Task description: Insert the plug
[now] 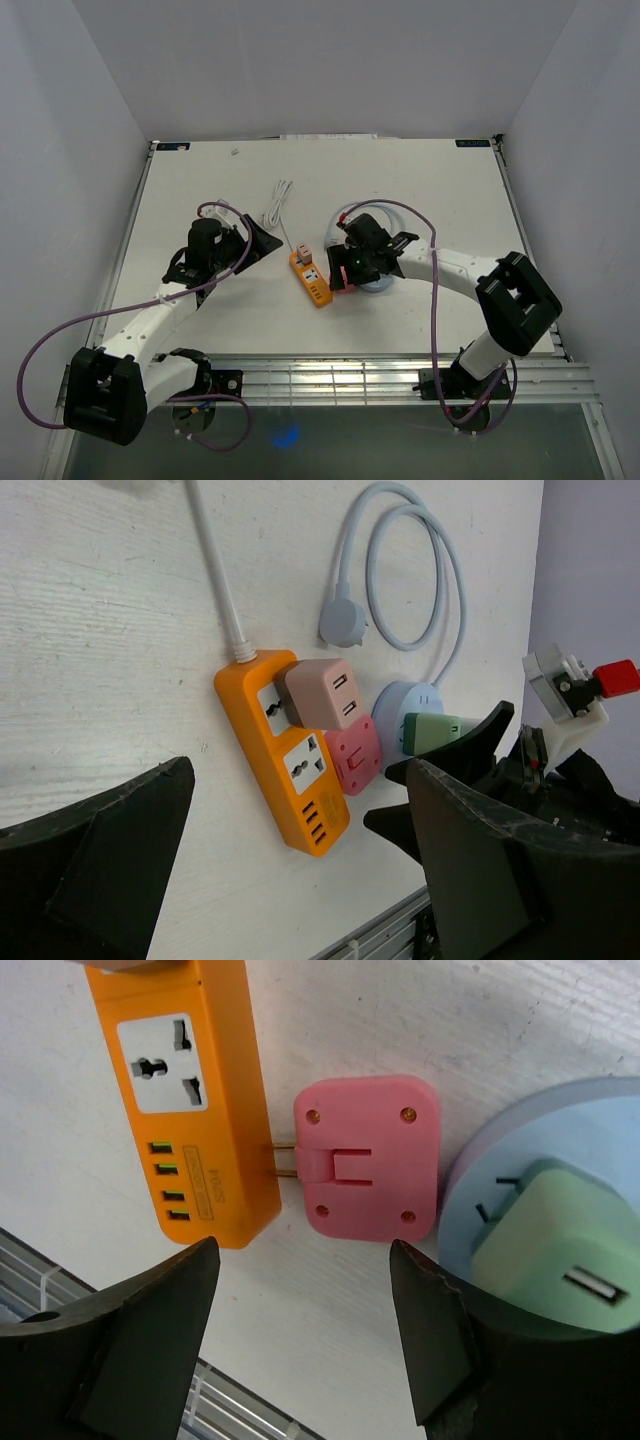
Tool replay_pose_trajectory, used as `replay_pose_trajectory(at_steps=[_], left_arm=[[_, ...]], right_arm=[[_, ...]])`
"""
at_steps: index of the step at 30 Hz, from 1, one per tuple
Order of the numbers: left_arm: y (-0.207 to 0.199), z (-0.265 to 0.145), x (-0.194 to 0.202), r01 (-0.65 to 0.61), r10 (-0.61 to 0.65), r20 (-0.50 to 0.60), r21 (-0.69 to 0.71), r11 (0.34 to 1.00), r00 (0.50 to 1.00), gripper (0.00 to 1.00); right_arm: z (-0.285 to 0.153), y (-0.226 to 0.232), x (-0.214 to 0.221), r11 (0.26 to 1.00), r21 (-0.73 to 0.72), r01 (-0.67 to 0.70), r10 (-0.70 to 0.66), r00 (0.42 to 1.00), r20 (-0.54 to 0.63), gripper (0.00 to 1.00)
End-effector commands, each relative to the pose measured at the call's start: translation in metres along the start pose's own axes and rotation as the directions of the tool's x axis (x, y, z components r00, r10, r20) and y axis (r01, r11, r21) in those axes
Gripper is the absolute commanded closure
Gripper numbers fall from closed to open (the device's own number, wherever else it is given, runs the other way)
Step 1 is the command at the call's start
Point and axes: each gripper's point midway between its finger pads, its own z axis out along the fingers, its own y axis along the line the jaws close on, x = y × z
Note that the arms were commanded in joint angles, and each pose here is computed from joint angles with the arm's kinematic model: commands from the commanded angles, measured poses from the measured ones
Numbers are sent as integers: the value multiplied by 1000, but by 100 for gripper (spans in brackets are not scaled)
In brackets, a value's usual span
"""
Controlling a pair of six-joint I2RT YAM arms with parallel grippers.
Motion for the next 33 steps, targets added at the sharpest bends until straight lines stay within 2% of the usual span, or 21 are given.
replay_pose_trajectory(at_steps=[1,8,21,27,33], left_arm=[[-9,-5,-9,-33,33,26,14,999,999,2],[-12,1,-8,-40,40,0,21,999,999,2],[-11,0,-5,-44,44,-6,25,999,999,2],[-19,-3,-6,-66,67,-12,46,997,998,2],[-23,-2,-1,-69,71,-30,57,996,997,2]], right_arm=[[7,-17,-8,999,18,-33,32,999,25,24],[2,-44,-16,996,6,-94,94,994,50,23],[16,-36,-21,993,-57,-105,107,994,36,23],[17,-37,-17,996,-64,-68,70,997,39,24],[17,-12,-12,985,-175,-2,11,999,51,25]])
